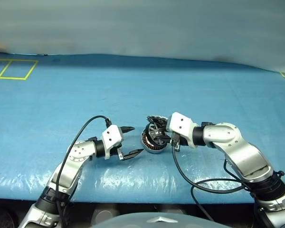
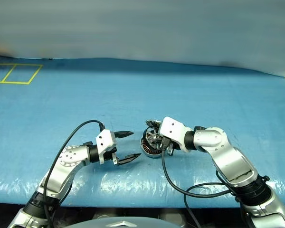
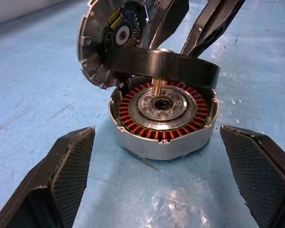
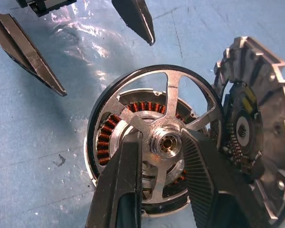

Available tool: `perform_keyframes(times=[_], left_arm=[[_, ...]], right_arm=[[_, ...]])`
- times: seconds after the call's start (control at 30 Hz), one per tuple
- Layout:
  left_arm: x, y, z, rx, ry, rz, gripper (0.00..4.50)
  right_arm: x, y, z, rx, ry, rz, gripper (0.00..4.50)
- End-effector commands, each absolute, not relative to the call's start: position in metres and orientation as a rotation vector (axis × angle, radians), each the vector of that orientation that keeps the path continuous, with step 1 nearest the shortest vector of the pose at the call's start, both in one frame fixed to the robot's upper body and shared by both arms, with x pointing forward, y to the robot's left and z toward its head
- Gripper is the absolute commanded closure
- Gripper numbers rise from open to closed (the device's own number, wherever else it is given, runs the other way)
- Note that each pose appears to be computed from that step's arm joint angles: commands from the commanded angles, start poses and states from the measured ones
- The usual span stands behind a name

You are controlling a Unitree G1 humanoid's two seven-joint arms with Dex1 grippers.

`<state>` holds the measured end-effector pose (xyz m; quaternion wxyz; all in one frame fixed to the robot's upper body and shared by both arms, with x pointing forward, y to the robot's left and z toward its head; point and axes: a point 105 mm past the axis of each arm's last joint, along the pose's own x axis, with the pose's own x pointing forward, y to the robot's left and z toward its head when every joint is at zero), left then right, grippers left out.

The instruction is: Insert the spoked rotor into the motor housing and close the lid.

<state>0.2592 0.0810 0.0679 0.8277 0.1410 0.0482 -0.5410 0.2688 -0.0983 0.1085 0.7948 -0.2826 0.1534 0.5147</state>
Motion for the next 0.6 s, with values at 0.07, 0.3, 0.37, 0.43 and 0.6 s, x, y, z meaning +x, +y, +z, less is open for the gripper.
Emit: perform_keyframes(times=[0.07,0.3,0.37,0.43,0.6], left_arm=[[0.260,0.079,0.075,0.300,0.058,-1.153,0.00],[0.259,0.077,0.073,0.299,0.058,-1.155,0.00],[0.259,0.077,0.073,0.297,0.059,-1.154,0.00],[0.259,0.077,0.072,0.301,0.059,-1.156,0.00],[0.260,0.078,0.072,0.311,0.062,-1.160,0.00]], right_arm=[[0.272,-0.100,0.120,-0.645,0.268,1.078,3.59],[0.267,-0.102,0.127,-0.525,0.253,1.059,3.59],[0.266,-0.107,0.120,-0.514,0.274,1.038,3.59],[0.265,-0.111,0.116,-0.511,0.290,1.022,3.59],[0.267,-0.116,0.109,-0.554,0.303,0.985,3.59]])
